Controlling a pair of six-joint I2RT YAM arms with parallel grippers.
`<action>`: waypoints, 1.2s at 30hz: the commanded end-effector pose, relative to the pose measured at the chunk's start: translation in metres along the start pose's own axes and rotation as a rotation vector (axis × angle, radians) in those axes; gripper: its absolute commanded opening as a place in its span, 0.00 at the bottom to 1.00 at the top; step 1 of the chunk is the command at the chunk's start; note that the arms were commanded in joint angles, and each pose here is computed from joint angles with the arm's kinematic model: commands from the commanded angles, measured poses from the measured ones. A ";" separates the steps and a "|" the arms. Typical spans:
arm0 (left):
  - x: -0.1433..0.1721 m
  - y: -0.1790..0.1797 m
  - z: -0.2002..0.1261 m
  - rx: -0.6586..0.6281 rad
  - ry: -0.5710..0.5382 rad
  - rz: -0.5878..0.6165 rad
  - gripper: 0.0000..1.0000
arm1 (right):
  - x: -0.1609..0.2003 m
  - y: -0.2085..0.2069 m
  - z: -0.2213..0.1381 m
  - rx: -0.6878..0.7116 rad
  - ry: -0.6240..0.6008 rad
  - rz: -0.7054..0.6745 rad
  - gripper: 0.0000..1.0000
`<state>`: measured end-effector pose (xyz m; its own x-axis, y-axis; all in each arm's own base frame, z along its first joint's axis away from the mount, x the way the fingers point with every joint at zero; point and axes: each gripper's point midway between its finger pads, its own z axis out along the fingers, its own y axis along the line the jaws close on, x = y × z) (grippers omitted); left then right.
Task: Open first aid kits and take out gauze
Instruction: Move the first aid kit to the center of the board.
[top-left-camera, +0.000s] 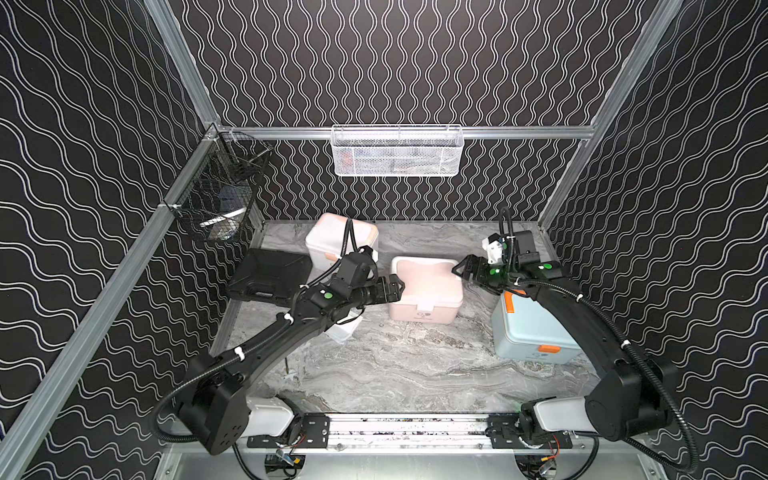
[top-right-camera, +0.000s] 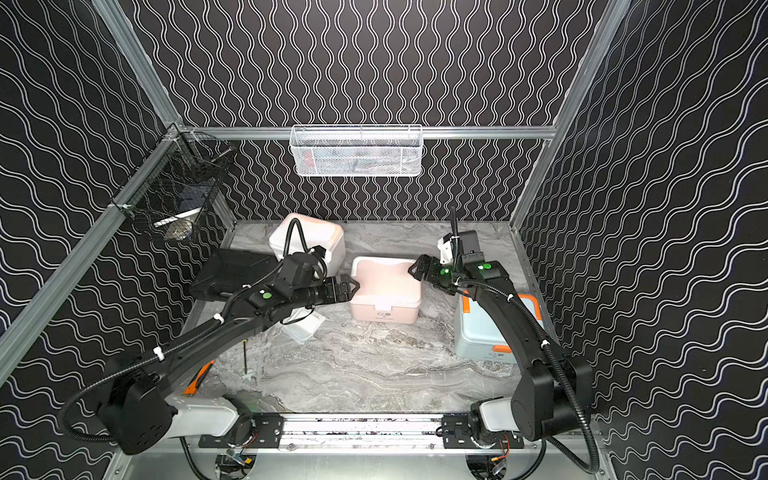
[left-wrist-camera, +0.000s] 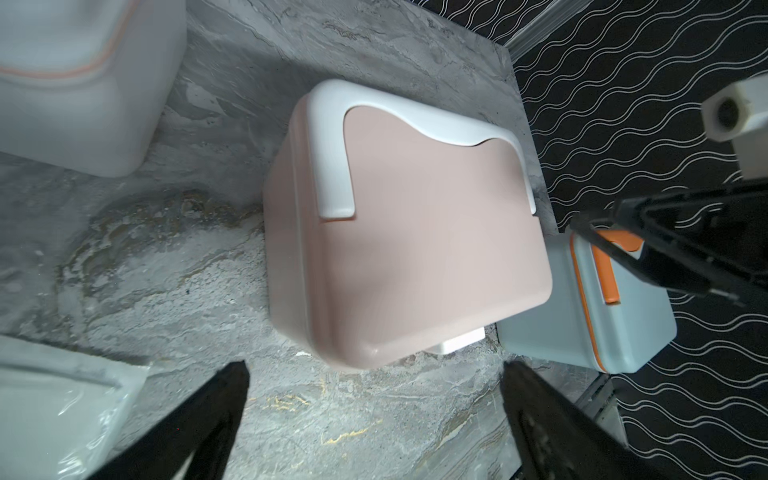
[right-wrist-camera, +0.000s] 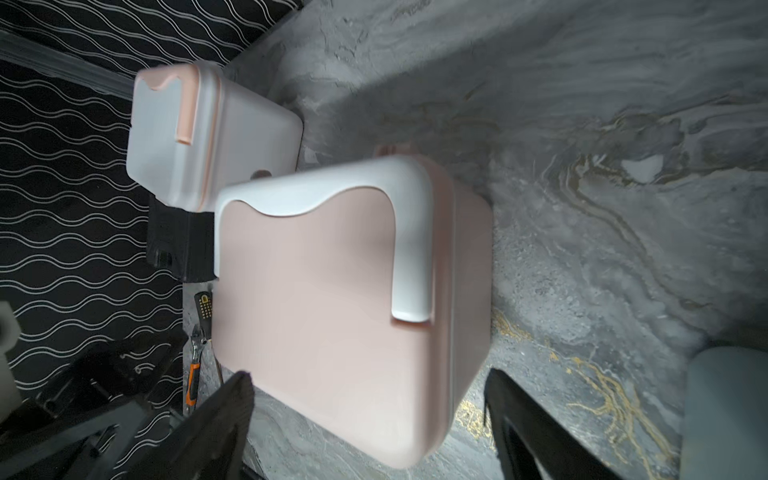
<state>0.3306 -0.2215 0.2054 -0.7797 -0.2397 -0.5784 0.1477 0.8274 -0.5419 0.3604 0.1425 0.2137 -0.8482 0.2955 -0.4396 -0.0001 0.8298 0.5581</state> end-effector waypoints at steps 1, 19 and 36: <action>0.005 0.009 -0.011 -0.034 0.005 0.024 0.99 | -0.017 0.004 0.002 0.004 -0.025 -0.019 0.90; 0.042 -0.007 -0.033 0.164 0.028 -0.105 0.99 | -0.072 0.040 0.099 -0.201 0.156 -0.089 0.85; 0.059 0.003 -0.016 0.157 0.076 -0.098 0.99 | 0.086 0.050 0.038 -0.172 0.331 -0.154 0.86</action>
<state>0.2739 -0.2203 0.1750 -0.8424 -0.2846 -0.4576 0.1234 0.7247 -0.6779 0.3254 0.2281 0.1776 -0.9521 -0.0217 -0.3051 -0.2172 0.7505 0.6242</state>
